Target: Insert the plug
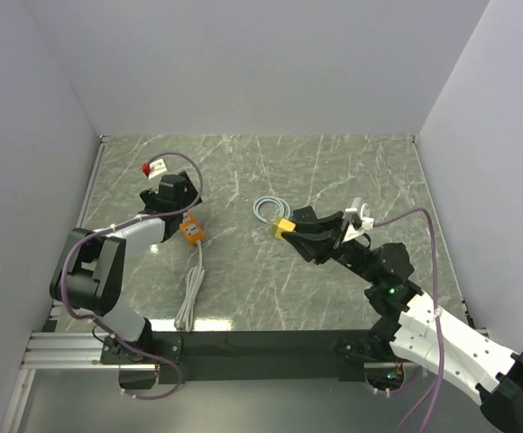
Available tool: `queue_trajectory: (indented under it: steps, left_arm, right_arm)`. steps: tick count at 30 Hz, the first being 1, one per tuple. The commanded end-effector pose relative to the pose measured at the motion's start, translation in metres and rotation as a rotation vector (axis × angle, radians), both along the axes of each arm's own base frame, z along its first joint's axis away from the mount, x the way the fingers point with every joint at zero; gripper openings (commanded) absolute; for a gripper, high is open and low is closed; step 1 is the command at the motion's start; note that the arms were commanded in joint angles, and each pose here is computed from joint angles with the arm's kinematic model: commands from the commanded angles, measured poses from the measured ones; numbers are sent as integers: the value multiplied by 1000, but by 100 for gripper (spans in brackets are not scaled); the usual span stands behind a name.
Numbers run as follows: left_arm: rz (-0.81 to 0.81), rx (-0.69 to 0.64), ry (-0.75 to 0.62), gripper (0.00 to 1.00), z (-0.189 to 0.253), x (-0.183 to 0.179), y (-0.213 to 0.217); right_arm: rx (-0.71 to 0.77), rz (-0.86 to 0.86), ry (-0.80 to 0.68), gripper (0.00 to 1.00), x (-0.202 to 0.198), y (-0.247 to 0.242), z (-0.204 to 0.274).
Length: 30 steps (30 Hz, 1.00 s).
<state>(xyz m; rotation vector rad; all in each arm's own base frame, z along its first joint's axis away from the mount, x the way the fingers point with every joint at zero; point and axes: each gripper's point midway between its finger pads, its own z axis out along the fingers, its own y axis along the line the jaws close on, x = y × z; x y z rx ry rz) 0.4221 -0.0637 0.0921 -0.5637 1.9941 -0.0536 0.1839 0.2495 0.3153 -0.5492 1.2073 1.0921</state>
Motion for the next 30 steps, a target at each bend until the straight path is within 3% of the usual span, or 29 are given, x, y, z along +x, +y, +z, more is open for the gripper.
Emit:
queue_trajectory:
  steps: [1, 16, 30]
  left_arm:
    - [41, 2, 20, 99, -5, 6, 10]
    - [31, -19, 147, 98, -47, 16, 9]
    - [-86, -76, 198, 29, -63, -4, -21]
  right_arm:
    - [29, -2, -67, 0, -4, -5, 21]
    - [11, 25, -50, 0, -2, 1, 16]
    - [-2, 52, -19, 0, -1, 8, 12]
